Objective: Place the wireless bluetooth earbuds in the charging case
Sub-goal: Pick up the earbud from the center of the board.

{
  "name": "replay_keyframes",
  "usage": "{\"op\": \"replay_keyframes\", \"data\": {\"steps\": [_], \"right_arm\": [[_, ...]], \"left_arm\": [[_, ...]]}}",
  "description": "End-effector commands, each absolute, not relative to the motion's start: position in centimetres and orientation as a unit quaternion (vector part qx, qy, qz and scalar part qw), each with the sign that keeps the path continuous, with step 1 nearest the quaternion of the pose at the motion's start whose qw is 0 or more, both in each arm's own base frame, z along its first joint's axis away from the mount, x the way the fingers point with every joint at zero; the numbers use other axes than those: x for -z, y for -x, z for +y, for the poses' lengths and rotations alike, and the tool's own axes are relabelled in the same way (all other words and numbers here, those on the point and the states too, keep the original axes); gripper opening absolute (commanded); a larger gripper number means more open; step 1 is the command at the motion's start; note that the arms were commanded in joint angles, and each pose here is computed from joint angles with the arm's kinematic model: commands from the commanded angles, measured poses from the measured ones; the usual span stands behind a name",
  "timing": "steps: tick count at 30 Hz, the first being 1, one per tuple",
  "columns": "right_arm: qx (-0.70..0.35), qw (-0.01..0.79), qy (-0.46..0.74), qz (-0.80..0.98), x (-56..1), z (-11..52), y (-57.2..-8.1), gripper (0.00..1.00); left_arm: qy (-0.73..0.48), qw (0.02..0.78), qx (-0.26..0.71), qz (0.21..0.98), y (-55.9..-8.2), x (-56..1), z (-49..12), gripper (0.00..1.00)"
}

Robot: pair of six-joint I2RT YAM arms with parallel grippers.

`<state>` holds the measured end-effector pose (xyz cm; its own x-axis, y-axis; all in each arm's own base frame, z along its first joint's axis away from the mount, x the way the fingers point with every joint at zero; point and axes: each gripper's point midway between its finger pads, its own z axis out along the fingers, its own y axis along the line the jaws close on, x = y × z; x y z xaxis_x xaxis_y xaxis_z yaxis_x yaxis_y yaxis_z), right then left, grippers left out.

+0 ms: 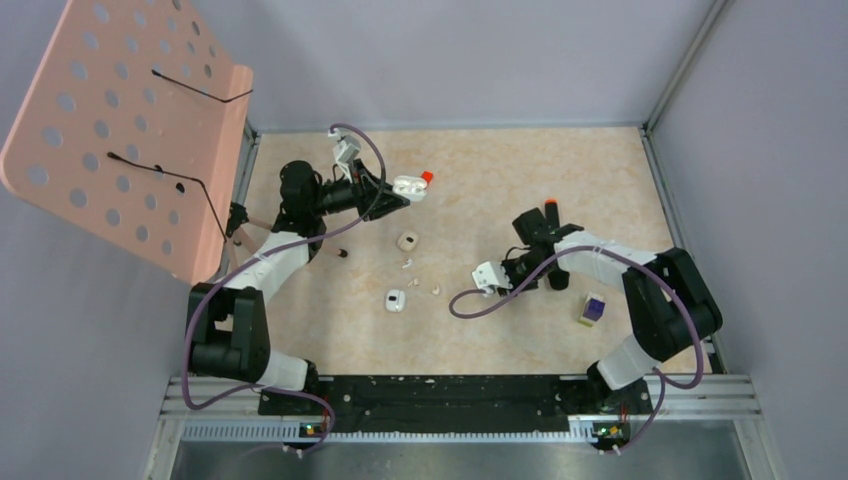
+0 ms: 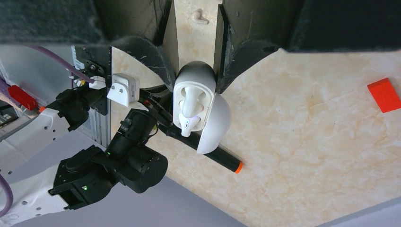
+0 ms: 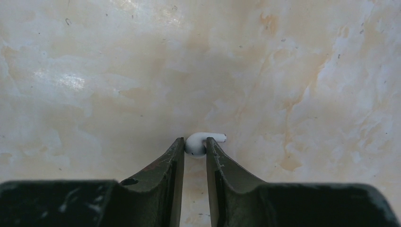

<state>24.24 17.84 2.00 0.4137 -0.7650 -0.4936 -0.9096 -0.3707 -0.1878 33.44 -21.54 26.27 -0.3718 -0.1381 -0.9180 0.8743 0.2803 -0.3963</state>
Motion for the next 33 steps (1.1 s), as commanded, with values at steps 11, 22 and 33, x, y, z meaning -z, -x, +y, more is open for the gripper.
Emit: {"op": "replay_keyframes", "data": {"steps": [11,22,33], "right_arm": [[-0.358,0.375,0.499,0.694,-20.0,24.4,-32.3,0.00],[-0.603,0.348,0.236,0.678,-34.1,28.4,-36.9,0.00],[-0.614,0.335,0.057,0.713,-36.8,27.6,-41.5,0.00]], "left_arm": [[-0.328,0.553,0.479,0.597,-35.4,-28.4,-21.6,0.00],[-0.354,0.599,0.438,0.569,-38.9,-29.6,-25.9,0.00],[-0.336,0.598,0.428,0.588,-40.9,-30.1,-28.8,0.00]]}}
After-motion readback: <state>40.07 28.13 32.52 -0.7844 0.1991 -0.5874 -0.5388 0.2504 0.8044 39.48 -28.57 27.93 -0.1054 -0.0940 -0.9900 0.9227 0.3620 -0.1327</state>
